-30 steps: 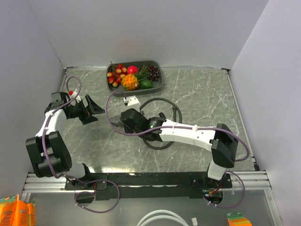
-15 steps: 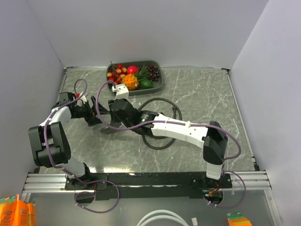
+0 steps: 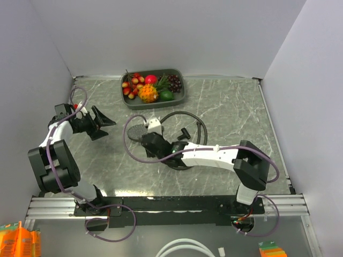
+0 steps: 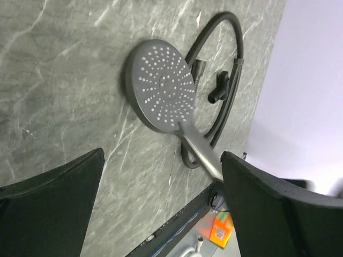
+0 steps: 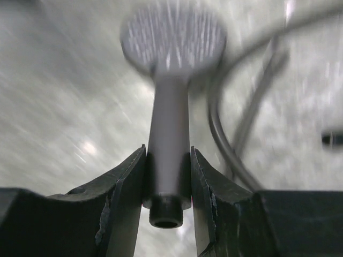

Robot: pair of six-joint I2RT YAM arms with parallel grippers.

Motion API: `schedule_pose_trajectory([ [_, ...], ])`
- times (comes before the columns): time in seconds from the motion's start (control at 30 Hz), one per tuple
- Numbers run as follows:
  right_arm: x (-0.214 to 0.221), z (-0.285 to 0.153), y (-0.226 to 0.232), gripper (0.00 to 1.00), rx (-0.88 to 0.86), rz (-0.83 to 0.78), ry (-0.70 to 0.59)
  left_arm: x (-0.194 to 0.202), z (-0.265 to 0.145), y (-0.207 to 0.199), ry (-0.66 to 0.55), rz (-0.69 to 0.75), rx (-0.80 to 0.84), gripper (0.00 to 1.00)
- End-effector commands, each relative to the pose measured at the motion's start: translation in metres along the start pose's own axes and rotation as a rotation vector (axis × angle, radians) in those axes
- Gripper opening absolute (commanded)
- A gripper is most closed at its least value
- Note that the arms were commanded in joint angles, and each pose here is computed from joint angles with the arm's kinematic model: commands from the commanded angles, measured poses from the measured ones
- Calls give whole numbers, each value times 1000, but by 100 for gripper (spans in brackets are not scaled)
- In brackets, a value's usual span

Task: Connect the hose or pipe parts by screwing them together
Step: Pick up the bathroom fixture from the center of the board.

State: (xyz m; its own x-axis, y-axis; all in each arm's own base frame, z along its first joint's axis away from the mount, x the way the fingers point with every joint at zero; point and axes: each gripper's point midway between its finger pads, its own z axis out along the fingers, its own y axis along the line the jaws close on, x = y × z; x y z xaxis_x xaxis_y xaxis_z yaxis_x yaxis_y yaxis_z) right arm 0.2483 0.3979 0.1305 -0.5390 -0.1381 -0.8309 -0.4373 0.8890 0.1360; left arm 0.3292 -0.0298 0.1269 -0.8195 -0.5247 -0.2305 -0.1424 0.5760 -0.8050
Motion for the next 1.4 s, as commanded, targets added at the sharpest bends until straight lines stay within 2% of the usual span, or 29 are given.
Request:
schedule_pose_trajectory([
  [0.0,65,-1,-6,0,50,6,173,-16,-18,-26,-62,64,36,94],
  [0.13,107,6,-1,0,87,-3,278,-13,-22,-28,-65,70,34,95],
  [0.33,138,11,17,0,81,-13,382,-8,-24,-27,-65,72,36,95],
  [0.4,141,13,20,9,78,-20,405,-6,-24,-25,-59,72,36,95],
  [0.43,143,16,19,15,88,-28,411,-5,-24,-24,-55,71,35,95],
  [0.47,140,17,20,27,88,-33,411,-5,-23,-23,-52,70,36,95],
  [0.57,138,22,18,42,90,-39,428,-3,-23,-21,-42,69,33,95],
  [0.77,141,32,14,46,100,-39,482,-3,-23,-22,-36,84,37,96],
  [0.9,154,33,9,55,140,-85,545,-2,-22,-20,-31,84,40,96],
  [1.0,152,35,9,57,144,-89,548,-2,-21,-17,-27,80,39,96],
  [1.1,149,34,12,50,125,-76,531,-2,-20,-15,-28,79,37,96],
  [1.2,146,34,12,21,133,-71,524,-1,-20,-14,-27,74,35,96],
  [1.23,144,33,12,1,138,-69,523,-1,-20,-14,-25,76,35,96],
  [1.37,136,35,14,0,139,-49,497,1,-18,-11,-8,60,34,96],
])
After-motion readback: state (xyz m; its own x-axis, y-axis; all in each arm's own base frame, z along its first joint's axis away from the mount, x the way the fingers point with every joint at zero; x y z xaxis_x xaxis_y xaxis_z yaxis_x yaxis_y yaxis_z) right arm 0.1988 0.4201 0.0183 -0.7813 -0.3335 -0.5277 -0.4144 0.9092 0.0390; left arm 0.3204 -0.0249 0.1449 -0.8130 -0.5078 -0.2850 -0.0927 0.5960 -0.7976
